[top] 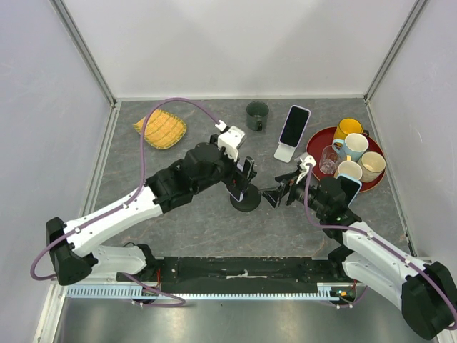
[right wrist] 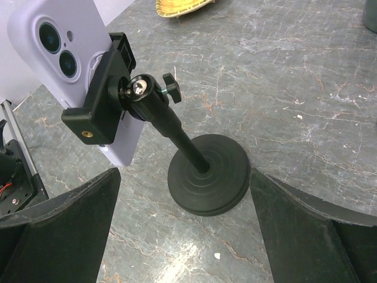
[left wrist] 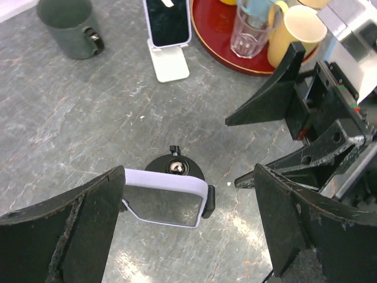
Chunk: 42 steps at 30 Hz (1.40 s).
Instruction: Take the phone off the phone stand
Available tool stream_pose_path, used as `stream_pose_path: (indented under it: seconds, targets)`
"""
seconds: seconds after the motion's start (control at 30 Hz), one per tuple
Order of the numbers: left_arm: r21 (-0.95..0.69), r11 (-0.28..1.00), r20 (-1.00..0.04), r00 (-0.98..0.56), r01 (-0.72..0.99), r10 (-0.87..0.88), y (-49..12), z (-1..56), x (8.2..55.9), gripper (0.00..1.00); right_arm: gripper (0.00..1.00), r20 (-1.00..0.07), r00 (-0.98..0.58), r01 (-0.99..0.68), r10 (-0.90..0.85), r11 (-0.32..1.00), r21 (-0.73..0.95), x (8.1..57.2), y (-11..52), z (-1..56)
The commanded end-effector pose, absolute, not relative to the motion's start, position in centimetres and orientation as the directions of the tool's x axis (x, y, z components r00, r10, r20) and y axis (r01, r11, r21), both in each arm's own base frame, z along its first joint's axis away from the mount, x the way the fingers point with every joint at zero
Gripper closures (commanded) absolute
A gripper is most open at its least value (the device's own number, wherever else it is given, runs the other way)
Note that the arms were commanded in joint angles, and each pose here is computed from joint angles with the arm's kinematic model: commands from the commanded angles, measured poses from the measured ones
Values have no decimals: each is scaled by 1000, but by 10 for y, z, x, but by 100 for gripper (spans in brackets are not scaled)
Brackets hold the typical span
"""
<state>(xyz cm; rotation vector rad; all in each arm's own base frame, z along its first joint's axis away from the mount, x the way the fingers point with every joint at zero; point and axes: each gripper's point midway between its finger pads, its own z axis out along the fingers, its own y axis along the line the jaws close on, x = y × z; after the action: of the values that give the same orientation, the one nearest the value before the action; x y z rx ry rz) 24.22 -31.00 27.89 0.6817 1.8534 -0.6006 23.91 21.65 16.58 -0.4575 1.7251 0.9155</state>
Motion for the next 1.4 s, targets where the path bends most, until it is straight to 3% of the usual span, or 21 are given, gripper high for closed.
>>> stream_pose_path:
  seconds: [0.0,0.2,0.67,1.07,1.37]
  targets:
    - [-98,900,-947,-319,424,47,-288,296,255,4,2,-945,-283,-709,165,627,322,241,216,179]
    - [76,968,-954,-263,240,140,-304,282,237,6,2,-942,-286,-702,175,630,331,240,214,177]
    - [76,994,-962,-258,79,94,-305,243,243,15,2,-938,-293,-708,185,617,343,236,215,176]
    - [46,993,-940,-331,107,79,-308,219,252,35,2,-937,-298,-718,183,603,347,234,218,173]
    - [7,938,-966,-241,346,96,-323,247,258,55,2,-946,-288,-783,149,532,322,222,236,174]
